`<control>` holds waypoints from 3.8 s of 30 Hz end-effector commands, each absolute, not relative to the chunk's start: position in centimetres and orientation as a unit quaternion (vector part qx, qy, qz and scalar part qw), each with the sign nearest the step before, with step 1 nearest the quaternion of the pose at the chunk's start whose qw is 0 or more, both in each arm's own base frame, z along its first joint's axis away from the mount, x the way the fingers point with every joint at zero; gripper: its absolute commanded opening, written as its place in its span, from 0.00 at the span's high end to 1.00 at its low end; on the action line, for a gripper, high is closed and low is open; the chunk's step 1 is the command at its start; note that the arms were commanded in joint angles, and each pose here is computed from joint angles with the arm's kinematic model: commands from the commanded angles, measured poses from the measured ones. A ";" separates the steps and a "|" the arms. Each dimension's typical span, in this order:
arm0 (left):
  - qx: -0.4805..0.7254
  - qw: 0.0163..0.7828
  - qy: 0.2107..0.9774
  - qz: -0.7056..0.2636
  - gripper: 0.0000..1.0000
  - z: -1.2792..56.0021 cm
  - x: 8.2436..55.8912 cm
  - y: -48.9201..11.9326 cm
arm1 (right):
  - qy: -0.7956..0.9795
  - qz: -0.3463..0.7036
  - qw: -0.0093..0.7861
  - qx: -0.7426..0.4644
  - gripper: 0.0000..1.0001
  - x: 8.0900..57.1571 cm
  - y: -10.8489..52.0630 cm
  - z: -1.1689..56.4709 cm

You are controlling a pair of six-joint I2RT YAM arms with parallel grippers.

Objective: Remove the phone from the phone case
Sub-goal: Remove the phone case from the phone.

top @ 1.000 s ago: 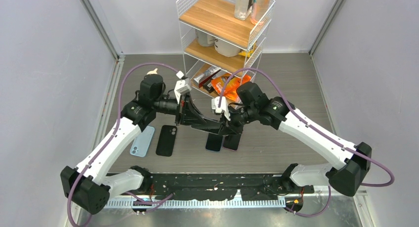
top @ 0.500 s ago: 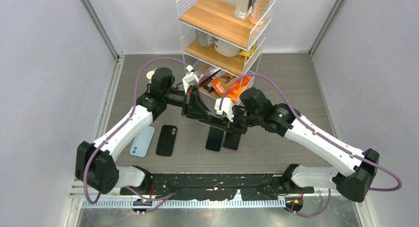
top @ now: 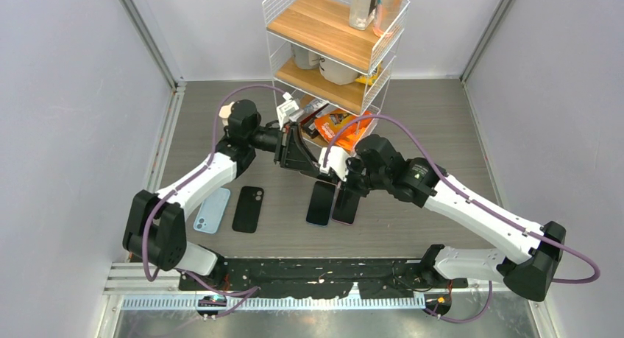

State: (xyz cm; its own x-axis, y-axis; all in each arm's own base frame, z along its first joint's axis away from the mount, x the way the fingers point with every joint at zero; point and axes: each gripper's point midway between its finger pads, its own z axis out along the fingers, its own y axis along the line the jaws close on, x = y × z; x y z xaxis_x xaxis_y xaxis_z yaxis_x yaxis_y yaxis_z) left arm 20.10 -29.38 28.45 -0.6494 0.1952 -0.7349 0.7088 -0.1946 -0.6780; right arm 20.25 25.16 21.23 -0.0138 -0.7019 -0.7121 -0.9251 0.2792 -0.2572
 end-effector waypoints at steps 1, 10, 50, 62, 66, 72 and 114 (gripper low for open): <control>0.256 0.090 0.673 -0.689 1.00 27.5 20.2 -30.3 | 0.602 0.099 0.548 -0.573 0.94 24.0 27.9 28.8; 0.236 0.078 0.686 -0.684 1.00 26.0 21.1 -30.7 | 0.591 0.099 0.554 -0.578 0.94 23.5 28.0 30.0; 0.297 0.088 0.724 -0.616 1.00 22.7 21.2 -29.4 | 0.565 0.065 0.554 -0.608 0.95 22.7 27.9 31.3; 0.367 0.145 0.711 -0.581 0.83 24.8 20.1 -26.3 | 0.569 0.103 0.525 -0.624 0.94 21.8 27.9 28.9; 0.381 0.188 0.703 -0.570 0.64 26.4 20.9 -24.7 | 0.571 0.118 0.513 -0.630 0.94 21.4 27.5 28.2; 0.432 0.243 0.680 -0.541 0.38 28.4 19.7 -22.7 | 0.584 0.139 0.506 -0.619 0.94 21.5 26.8 27.6; 0.534 0.467 0.532 -0.462 0.62 27.4 17.9 -24.8 | 0.538 0.491 0.398 -0.557 0.94 16.4 29.0 31.2</control>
State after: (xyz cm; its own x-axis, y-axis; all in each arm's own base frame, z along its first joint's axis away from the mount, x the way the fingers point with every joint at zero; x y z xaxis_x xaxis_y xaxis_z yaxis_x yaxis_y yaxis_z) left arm 17.63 -24.45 26.71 -0.0694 0.1609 -0.9845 0.9974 0.0327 -0.0650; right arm 16.93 28.24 27.33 -0.1570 -0.3052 -0.9393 -0.9848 -0.0232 0.1721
